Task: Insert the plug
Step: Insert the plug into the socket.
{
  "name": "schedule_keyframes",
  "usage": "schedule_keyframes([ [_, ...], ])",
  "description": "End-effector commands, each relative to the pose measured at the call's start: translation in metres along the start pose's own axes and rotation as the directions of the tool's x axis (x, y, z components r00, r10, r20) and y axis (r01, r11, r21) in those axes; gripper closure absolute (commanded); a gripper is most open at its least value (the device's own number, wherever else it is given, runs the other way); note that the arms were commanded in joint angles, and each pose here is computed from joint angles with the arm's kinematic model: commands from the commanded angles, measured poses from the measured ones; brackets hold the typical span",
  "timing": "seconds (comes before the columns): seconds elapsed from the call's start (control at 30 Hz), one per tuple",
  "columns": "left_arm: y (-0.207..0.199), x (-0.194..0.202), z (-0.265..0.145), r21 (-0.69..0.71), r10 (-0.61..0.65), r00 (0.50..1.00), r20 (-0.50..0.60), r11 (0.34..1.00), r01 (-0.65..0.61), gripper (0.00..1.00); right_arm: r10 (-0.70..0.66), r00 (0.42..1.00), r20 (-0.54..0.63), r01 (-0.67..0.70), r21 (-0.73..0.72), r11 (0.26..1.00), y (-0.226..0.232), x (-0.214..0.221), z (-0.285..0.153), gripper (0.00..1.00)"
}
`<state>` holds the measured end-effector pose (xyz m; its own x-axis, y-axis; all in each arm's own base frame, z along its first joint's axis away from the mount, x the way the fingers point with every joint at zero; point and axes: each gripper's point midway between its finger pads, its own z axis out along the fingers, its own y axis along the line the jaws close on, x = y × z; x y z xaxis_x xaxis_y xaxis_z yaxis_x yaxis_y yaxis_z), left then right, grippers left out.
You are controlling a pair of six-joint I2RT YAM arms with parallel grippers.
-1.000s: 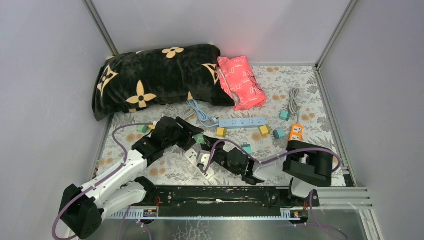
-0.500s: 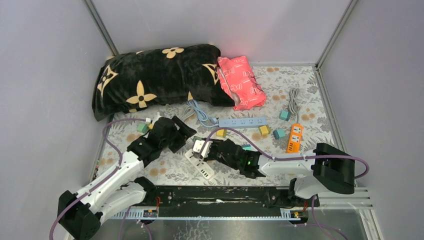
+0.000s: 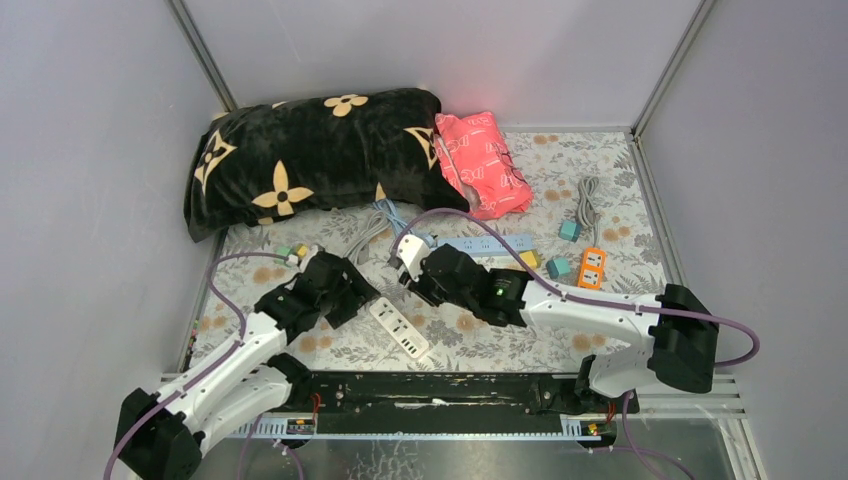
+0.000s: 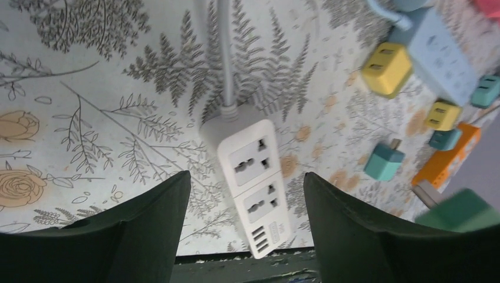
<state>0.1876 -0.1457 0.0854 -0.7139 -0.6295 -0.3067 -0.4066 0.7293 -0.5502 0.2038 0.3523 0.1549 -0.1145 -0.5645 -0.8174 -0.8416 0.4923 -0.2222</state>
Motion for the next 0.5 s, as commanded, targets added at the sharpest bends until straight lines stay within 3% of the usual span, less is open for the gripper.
schedule_keyframes([
  [0.0,0.009,0.015,0.011,-0.014,0.006,0.997,-0.071,1.000,-0.007,0.25,0.142,0.987,-0.076,-0.145,-0.033,0.989,0.007,-0.001,-0.009,1.00],
  [0.47,0.013,0.052,0.033,0.060,-0.072,0.973,-0.220,0.994,0.087,0.46,0.329,0.932,-0.148,-0.345,-0.093,0.934,0.020,-0.007,-0.002,1.00],
])
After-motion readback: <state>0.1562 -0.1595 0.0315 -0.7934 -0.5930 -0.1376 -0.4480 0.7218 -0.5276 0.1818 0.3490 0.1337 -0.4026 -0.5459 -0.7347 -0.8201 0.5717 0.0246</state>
